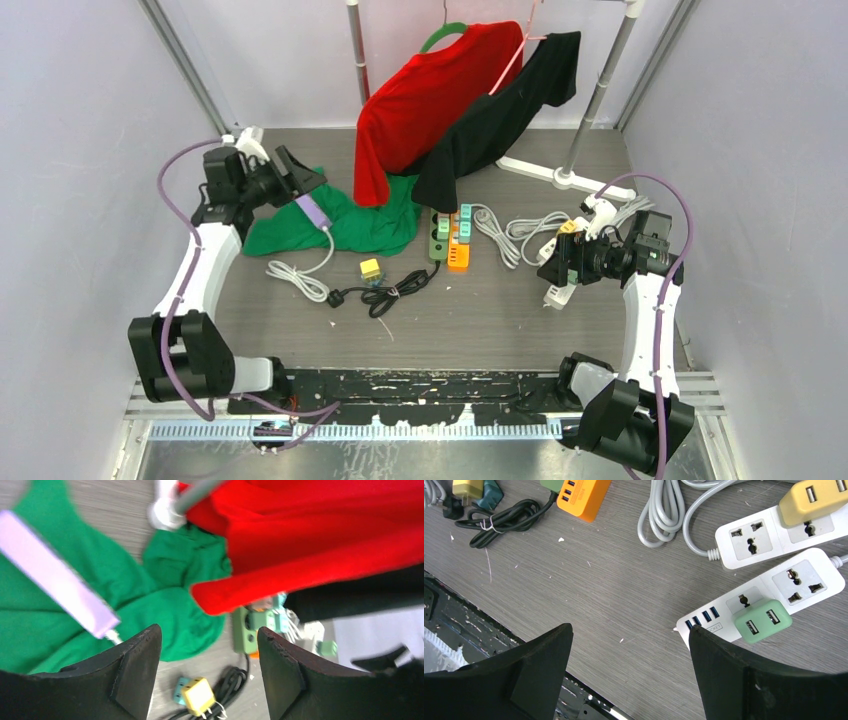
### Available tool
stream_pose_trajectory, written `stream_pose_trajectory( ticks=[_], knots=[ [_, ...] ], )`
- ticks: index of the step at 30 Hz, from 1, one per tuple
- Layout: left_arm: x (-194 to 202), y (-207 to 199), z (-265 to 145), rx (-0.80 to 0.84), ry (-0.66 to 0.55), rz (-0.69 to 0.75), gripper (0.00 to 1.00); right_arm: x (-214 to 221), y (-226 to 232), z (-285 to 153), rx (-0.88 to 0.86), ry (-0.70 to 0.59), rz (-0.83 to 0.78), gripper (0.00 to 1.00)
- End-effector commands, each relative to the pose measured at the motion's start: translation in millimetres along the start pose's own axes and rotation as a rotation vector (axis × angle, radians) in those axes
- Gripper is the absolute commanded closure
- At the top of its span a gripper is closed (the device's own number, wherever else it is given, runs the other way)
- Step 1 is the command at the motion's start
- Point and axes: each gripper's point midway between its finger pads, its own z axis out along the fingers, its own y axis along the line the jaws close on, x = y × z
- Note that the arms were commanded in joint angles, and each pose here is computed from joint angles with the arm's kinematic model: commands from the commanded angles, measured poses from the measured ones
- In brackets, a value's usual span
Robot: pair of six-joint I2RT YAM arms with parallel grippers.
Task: Pull the plug off the socket
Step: Place the socket at the center of the board, then move the socket to the center of the board.
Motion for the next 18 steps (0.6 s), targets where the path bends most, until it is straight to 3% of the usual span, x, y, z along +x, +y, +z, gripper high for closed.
stream_pose_trajectory(
  ticks=[1, 13, 18],
  knots=[
    [18.7, -89.2, -15.6, 0.333, 0.022, 0.142, 0.30, -14.4, 6.2, -4.4, -0.026, -0.038, -0.041, 0.09],
    [127.7, -171.2, -45.6, 0.622, 0.105, 0.288, 0.29, -14.2, 5.7, -1.7, -0.045, -0.034, -0.026, 0.08],
    [191.5, -196.7, -54.2, 0.704, 0.199, 0.364, 0.29, -13.6, 1.7, -0.3, -0.042, -0.030, -0.007, 0.08]
  ],
)
